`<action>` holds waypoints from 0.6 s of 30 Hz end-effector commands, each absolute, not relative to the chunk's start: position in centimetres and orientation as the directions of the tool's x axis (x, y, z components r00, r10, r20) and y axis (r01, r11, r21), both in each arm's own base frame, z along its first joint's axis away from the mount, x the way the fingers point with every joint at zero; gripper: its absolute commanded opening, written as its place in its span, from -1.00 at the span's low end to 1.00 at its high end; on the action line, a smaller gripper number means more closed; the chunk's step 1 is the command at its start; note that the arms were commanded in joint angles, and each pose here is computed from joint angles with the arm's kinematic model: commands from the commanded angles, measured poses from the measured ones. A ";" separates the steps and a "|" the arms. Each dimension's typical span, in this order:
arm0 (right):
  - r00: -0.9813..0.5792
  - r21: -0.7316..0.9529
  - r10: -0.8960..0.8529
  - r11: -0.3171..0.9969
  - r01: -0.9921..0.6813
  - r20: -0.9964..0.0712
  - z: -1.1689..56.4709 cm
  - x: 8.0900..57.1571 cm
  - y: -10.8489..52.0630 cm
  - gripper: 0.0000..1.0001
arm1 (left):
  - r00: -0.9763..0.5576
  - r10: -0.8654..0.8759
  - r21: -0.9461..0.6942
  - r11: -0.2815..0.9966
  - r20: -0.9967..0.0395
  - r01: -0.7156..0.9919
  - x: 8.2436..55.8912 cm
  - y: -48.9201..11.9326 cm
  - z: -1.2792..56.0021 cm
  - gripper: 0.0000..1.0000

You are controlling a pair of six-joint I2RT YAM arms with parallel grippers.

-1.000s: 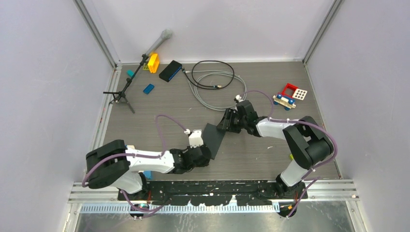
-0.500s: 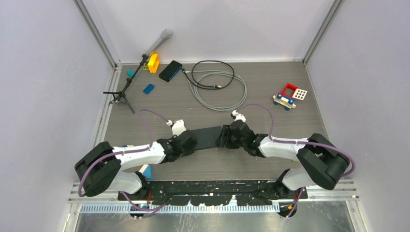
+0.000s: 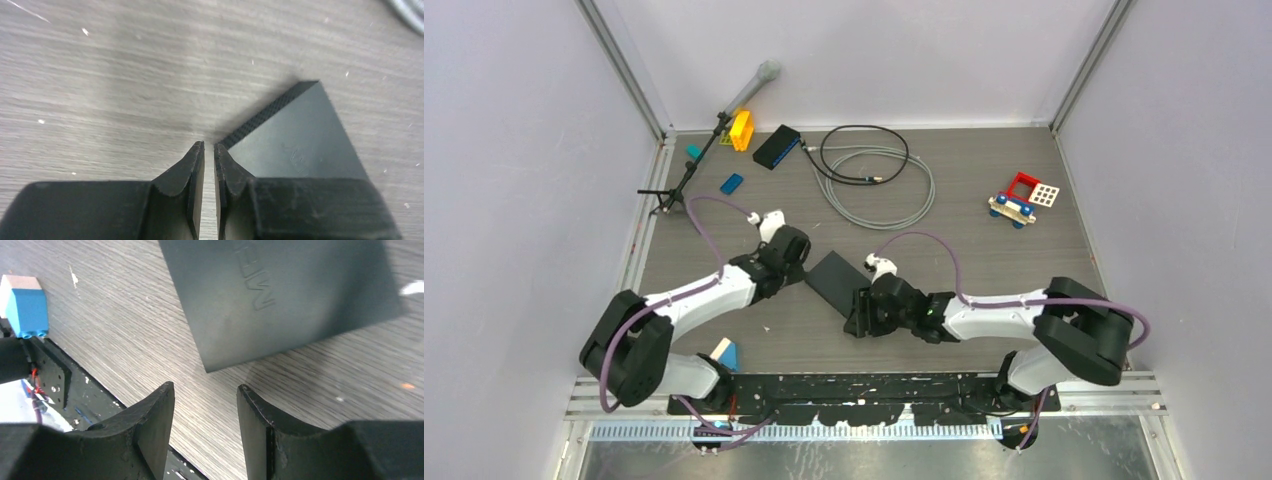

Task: Insert the plug into the switch port
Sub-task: Move the switch port to the center of the board.

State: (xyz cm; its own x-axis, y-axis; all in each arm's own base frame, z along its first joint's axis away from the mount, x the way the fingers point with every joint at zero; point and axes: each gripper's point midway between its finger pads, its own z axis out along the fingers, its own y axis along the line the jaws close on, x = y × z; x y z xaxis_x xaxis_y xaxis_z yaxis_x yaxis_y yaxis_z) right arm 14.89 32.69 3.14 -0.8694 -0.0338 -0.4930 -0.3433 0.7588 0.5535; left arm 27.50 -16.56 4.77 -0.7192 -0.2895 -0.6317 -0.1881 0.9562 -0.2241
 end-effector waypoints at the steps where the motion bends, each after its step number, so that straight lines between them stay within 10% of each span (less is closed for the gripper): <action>1: -0.799 0.454 -0.009 0.819 -0.351 -0.601 6.8 17.3 30.6 0.08 | -0.667 -0.273 -0.212 0.962 -0.693 -0.174 28.2 -14.7 8.5 -0.67; 18: -0.830 0.440 0.032 0.859 -0.262 -0.557 6.4 25.5 27.4 0.23 | -0.742 -0.295 -0.236 0.953 -0.602 -0.188 21.0 -11.6 6.4 -0.36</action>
